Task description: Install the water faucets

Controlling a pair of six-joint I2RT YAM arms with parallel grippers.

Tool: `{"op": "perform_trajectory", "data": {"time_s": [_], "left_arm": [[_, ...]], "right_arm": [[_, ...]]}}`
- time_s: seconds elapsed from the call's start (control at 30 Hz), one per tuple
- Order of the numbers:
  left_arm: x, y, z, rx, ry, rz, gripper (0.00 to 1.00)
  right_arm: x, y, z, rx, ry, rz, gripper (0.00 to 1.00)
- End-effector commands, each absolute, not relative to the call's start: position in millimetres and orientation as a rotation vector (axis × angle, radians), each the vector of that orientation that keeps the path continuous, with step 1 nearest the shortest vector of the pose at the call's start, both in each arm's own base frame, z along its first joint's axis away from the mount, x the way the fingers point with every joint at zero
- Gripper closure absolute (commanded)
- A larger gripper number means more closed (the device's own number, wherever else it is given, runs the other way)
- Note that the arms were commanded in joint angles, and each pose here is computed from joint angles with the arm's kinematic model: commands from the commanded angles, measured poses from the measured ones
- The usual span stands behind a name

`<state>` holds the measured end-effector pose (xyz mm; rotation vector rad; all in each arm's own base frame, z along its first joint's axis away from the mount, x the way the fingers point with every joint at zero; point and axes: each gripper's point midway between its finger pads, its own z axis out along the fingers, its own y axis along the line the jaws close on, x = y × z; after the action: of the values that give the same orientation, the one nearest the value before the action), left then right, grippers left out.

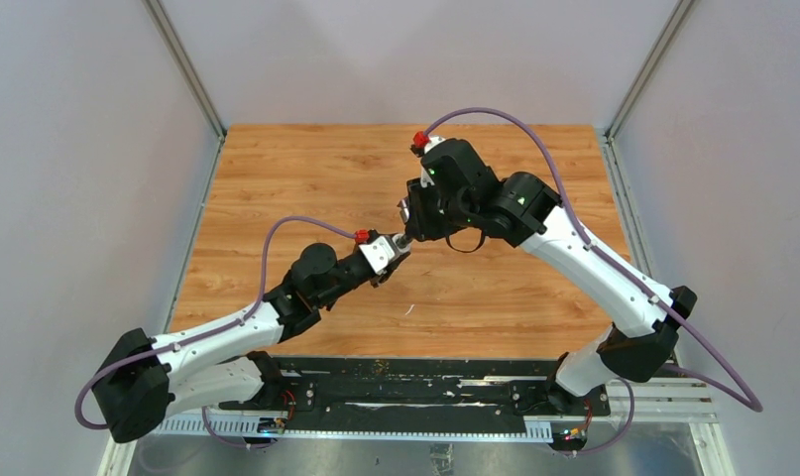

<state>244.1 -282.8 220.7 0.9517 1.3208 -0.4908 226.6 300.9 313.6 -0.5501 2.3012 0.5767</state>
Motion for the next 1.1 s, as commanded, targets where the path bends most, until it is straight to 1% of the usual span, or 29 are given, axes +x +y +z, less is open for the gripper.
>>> {"op": "perform_trajectory", "data": {"time_s": [0.0, 0.1, 0.13, 0.27, 0.33, 0.4, 0.43, 0.5, 0.63, 0.73, 0.87, 1.0, 1.07], "left_arm": [[253.1, -283.6, 263.4, 0.872, 1.213, -0.456, 1.00], [242.7, -286.5, 266.3, 0.889, 1.162, -0.502, 1.00], [239.8, -286.4, 268.1, 0.883, 1.147, -0.516, 1.00], [232.5, -286.8, 264.7, 0.880, 1.142, -0.562, 1.00], [228.0, -288.6, 263.4, 0.871, 1.147, -0.604, 1.00], [223.0, -290.3, 263.5, 0.858, 1.132, -0.645, 1.00], [222.0, -290.4, 263.8, 0.846, 1.130, -0.661, 1.00], [220.5, -291.0, 265.2, 0.833, 1.127, -0.681, 1.00], [212.6, -291.6, 271.9, 0.816, 1.094, -0.733, 1.00], [198.0, -294.0, 276.7, 0.867, 1.043, -0.781, 1.00], [181.4, -296.0, 275.0, 0.964, 1.028, -0.903, 1.00], [159.5, -296.6, 273.6, 1.101, 0.970, -1.054, 1.00], [148.0, -301.5, 269.8, 1.198, 0.966, -1.122, 1.00]], "right_arm": [[226.5, 295.5, 308.1, -0.408, 2.367, 0.585, 0.96], [223.3, 298.0, 315.7, -0.436, 2.340, 0.626, 0.66], [222.0, 297.8, 319.9, -0.446, 2.325, 0.639, 0.58], [205.8, 304.2, 336.7, -0.561, 2.260, 0.763, 0.37], [195.9, 306.7, 345.1, -0.624, 2.218, 0.829, 0.22], [185.0, 307.4, 354.5, -0.667, 2.176, 0.899, 0.11], [181.2, 306.5, 356.6, -0.680, 2.163, 0.917, 0.04], [174.9, 301.9, 358.6, -0.709, 2.143, 0.929, 0.01], [165.4, 285.2, 355.0, -0.804, 2.087, 0.886, 0.00], [145.8, 262.6, 351.7, -1.040, 1.963, 0.829, 0.00], [134.5, 234.3, 371.2, -1.242, 1.634, 0.706, 0.00], [96.6, 224.1, 371.7, -1.619, 1.160, 0.654, 0.01], [86.3, 218.6, 370.2, -1.724, 0.980, 0.600, 0.00]]}}
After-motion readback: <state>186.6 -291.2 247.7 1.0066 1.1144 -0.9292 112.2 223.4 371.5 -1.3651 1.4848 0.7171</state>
